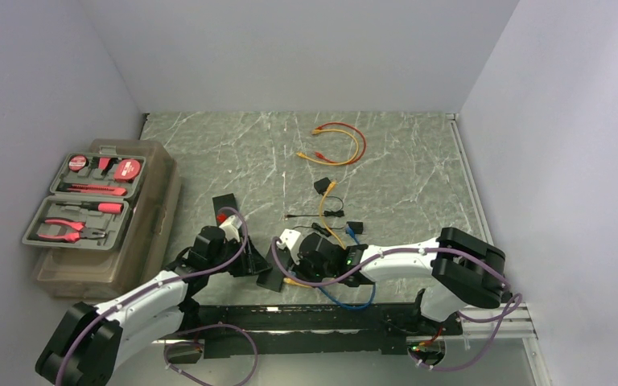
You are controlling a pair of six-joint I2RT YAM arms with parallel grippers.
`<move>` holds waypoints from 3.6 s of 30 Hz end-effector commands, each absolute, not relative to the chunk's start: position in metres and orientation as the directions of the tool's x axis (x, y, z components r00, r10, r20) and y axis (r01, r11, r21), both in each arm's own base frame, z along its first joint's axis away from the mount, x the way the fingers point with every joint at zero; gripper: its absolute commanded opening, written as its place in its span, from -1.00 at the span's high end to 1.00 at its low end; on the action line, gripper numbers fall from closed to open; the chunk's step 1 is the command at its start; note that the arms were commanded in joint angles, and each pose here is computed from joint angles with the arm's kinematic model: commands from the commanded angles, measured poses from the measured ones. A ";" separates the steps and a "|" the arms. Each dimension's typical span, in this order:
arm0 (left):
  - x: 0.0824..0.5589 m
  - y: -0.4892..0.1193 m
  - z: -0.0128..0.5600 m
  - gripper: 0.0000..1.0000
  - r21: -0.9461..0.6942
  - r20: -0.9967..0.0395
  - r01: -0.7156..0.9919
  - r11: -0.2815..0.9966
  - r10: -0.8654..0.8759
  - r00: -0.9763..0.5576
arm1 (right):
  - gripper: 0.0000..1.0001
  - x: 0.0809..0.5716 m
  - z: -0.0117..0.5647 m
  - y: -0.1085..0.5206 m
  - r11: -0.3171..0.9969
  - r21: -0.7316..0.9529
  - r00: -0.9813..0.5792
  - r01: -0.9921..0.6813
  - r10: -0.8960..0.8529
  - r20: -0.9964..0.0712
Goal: Insert the plug into the switch port
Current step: Insert the connector into the switch port.
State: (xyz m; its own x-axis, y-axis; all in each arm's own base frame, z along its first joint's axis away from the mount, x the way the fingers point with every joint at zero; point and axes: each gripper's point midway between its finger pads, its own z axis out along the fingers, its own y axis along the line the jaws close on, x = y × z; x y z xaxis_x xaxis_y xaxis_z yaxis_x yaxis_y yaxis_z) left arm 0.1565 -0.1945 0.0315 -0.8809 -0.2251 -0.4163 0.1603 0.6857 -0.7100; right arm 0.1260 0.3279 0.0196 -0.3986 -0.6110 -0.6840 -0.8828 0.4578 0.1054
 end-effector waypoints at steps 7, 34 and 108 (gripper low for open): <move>0.161 -0.201 0.038 0.06 -0.725 -0.436 0.202 0.658 -0.213 -0.874 | 1.00 0.137 0.041 0.344 0.454 0.102 -0.362 -0.885 -0.535 -0.763; 0.161 -0.205 0.035 0.15 -0.727 -0.424 0.206 0.654 -0.192 -0.885 | 1.00 0.136 0.051 0.348 0.395 0.073 -0.280 -0.916 -0.496 -0.822; 0.144 -0.213 0.011 1.00 -0.737 -0.355 0.237 0.633 -0.065 -0.932 | 1.00 0.173 0.148 0.419 0.323 -0.170 0.093 -0.931 -0.239 -0.967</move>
State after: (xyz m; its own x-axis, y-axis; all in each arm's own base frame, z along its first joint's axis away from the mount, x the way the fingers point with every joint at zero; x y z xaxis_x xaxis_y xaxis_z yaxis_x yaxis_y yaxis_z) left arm 0.1758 -0.2106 0.0283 -0.8828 -0.1748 -0.4361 0.2336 0.6421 -0.7302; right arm 0.1551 0.3317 0.0241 -0.0728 -0.6312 -0.7722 -0.9250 0.3323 -0.1844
